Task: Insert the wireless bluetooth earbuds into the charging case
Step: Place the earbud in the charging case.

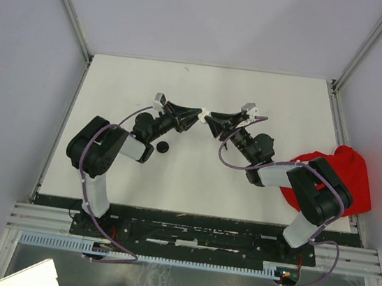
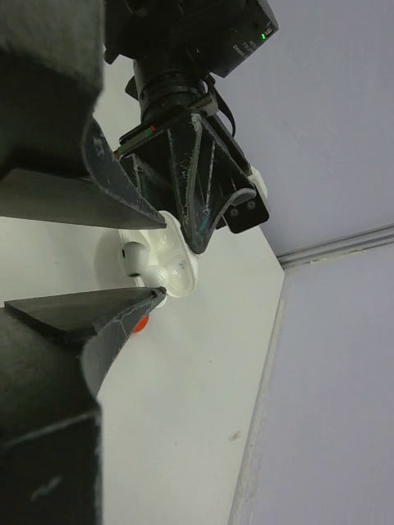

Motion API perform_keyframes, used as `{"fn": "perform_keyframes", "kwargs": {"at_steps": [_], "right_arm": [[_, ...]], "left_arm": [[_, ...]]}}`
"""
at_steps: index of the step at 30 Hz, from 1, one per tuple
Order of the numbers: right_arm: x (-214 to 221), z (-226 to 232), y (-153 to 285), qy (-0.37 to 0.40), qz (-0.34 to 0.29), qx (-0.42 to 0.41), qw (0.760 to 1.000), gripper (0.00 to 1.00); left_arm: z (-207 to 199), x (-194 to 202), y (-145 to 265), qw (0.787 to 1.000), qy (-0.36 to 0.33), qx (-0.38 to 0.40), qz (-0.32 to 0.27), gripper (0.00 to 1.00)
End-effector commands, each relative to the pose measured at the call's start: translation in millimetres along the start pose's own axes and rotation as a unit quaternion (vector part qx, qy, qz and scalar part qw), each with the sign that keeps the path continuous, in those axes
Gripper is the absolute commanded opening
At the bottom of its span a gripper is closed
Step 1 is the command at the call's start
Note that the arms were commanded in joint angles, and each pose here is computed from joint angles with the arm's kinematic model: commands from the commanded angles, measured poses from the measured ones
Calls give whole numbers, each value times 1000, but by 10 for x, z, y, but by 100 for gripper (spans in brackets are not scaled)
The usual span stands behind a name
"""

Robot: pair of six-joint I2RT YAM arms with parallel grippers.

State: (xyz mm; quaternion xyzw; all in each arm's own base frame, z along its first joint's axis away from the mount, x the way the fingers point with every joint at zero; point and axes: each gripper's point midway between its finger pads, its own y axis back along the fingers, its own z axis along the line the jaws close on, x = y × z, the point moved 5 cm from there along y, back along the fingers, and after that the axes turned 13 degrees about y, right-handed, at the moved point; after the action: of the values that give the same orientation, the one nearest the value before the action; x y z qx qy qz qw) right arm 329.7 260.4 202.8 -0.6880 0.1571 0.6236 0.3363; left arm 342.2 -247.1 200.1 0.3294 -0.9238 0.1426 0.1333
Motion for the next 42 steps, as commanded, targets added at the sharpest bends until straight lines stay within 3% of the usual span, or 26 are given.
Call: {"fn": "perform_keyframes", "kwargs": {"at_steps": [1, 4, 9, 12, 17, 21, 26, 33, 42], "right_arm": [[-375, 23, 16, 23, -55, -4, 998, 47], [-564, 13, 56, 30, -76, 9, 997, 56], [-785, -54, 144, 49, -70, 44, 995, 61], [-733, -232, 217, 46, 24, 119, 992, 63], [-729, -488, 402, 64, 215, 220, 949, 69], [-648, -526, 479, 74, 332, 218, 915, 72], [-563, -524, 404, 58, 418, 192, 886, 78], [-265, -579, 390, 16, 465, 163, 870, 81], [-90, -627, 348, -13, 461, 138, 877, 81]], "left_arm": [[-241, 109, -34, 998, -41, 37, 11, 3], [-162, 76, -37, 999, -44, 26, 6, 3], [-44, 4, -39, 999, -42, 13, -2, 3], [7, -19, -36, 999, -53, 4, -5, 3], [53, -50, -53, 997, -71, -18, -11, 3], [85, -59, -70, 995, -89, -39, -14, 3], [103, -49, -69, 993, -101, -54, -12, 3], [103, 23, -92, 992, -108, -62, 12, 3], [87, 117, -174, 991, -113, -55, 48, 3]]}}
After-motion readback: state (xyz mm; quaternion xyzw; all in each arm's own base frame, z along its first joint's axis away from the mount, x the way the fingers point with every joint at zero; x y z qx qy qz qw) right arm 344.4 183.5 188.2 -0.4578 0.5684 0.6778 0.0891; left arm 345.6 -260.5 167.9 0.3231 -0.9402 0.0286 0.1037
